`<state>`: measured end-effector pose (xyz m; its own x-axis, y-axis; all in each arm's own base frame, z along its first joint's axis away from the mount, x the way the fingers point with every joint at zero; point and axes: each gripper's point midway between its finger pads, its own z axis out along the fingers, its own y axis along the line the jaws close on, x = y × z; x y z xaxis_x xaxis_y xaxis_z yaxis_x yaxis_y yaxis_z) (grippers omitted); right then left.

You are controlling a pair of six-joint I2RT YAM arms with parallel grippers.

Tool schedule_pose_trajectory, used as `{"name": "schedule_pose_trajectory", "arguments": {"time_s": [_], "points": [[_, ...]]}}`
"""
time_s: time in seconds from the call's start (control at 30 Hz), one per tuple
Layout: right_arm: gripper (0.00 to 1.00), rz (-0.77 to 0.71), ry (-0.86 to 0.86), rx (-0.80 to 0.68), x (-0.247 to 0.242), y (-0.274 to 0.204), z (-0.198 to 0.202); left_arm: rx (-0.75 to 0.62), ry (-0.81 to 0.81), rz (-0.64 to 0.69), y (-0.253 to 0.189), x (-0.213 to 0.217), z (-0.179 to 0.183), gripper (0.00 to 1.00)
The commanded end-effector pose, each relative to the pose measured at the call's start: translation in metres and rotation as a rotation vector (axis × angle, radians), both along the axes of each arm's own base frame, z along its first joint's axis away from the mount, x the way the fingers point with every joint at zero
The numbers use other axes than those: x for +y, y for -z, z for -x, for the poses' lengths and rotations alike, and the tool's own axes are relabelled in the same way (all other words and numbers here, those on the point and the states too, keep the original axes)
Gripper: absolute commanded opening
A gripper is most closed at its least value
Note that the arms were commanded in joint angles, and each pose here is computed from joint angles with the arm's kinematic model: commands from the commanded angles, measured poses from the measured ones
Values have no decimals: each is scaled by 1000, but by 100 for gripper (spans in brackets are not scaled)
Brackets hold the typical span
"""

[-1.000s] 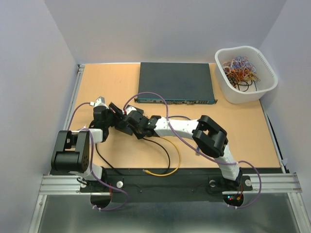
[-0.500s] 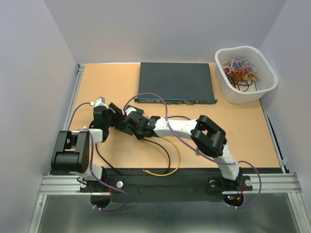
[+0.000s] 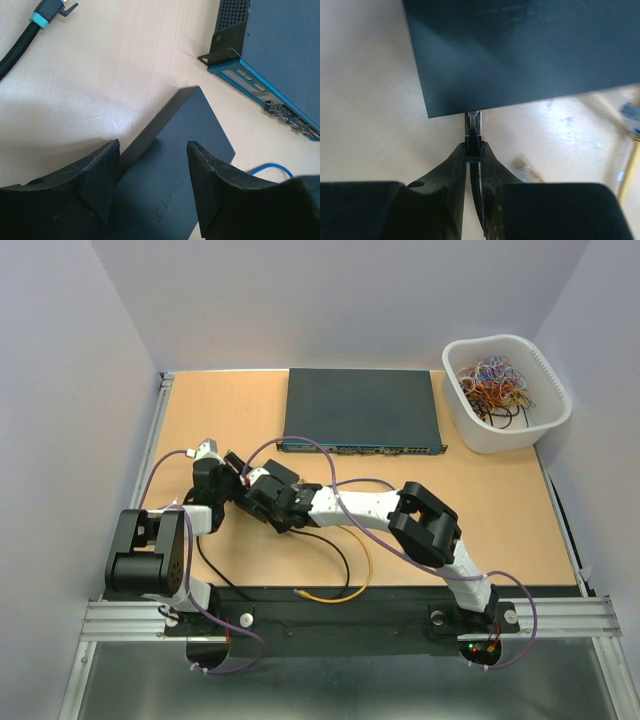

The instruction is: Insert the plug into the switch port

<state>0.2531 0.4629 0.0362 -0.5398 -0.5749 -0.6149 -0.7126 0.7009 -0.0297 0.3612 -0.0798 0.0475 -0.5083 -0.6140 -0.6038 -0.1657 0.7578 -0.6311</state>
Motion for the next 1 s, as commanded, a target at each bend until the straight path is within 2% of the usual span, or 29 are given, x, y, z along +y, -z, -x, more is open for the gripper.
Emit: {"name": "schedule_pose_trajectory", "arguments": {"time_s": [0.0,0.27,0.53,0.97], "points": [[1,-68,-64,-48,30,-18,4,-35,65,10,-11,-14,2,66],[0,-29,-16,-120,25,-18,-14,-27,86,9,-10,-18,4,66],[0,-41,88,-124,15,-16,-38,-6,83,2,-8,-17,9,66],[0,29,96,-150,-21,-14,-53,14,94,-19,-5,-22,13,66]]}}
